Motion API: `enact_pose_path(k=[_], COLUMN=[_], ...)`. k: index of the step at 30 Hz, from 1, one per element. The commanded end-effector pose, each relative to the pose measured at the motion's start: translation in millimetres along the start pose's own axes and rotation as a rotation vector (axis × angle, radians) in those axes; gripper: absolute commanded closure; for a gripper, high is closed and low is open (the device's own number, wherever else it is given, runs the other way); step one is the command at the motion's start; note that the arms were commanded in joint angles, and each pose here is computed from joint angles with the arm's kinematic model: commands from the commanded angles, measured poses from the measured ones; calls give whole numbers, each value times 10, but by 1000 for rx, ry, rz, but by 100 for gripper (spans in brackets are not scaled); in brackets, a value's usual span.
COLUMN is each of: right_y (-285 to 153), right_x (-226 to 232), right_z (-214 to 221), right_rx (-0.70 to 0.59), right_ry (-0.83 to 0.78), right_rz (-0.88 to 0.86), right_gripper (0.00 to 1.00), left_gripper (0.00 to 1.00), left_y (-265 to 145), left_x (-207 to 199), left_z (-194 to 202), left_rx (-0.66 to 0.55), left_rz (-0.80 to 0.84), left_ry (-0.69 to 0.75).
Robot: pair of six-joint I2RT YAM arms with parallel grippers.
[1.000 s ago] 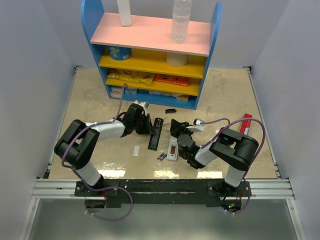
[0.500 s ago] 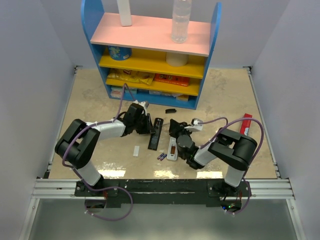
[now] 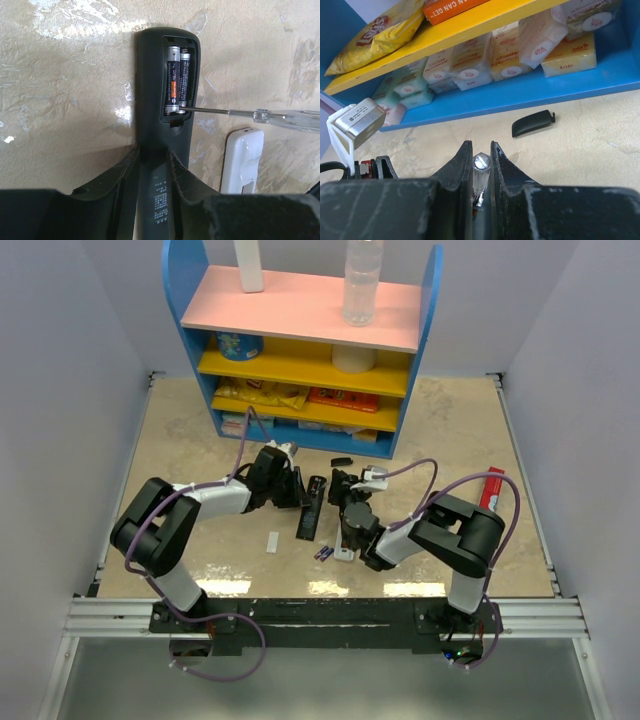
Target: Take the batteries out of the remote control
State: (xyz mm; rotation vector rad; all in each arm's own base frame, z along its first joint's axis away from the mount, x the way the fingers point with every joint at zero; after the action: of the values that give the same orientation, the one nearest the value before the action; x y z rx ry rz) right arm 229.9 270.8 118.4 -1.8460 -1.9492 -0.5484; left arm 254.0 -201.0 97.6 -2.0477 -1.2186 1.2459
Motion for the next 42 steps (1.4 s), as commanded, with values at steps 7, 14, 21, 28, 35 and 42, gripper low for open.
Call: enact_pose_path(k=[7, 14, 21, 28, 35, 42], right_y=[-90, 7, -34, 19, 213, 316], right_x=[-153, 24, -118, -122, 126, 316], right_z=[152, 112, 163, 171, -3, -85], right_rx=[50, 20, 11, -14, -53, -71], right_ry=[-118, -94, 11, 32, 26, 40], right_rz=[25, 14, 120, 162, 139, 76], right_gripper=[100, 100, 100, 100, 100, 100], left_gripper=[71, 71, 71, 71, 71, 71], left_y=[126, 125, 128, 123, 138, 143], left_x=[108, 130, 121, 114, 98, 90], left_z=[153, 200, 223, 214, 253, 247], left_rx=[39, 46, 49, 50, 61, 60], left_rz=[-44, -47, -39, -37, -39, -37], left_ry=[1, -1, -3, 1, 7, 11])
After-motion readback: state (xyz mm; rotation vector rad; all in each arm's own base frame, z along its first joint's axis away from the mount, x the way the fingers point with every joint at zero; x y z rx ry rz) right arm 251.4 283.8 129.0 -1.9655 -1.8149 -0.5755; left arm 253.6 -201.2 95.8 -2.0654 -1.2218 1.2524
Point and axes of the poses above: each gripper's point midway between its finger pads, its own y axis out along the fingers, its own x axis along the line the jaws close on, z = x × y, the point moved 10 cm from there along -y, back along the fingers, and after that the axes turned 4 degrees about y, right-handed, at the moved point
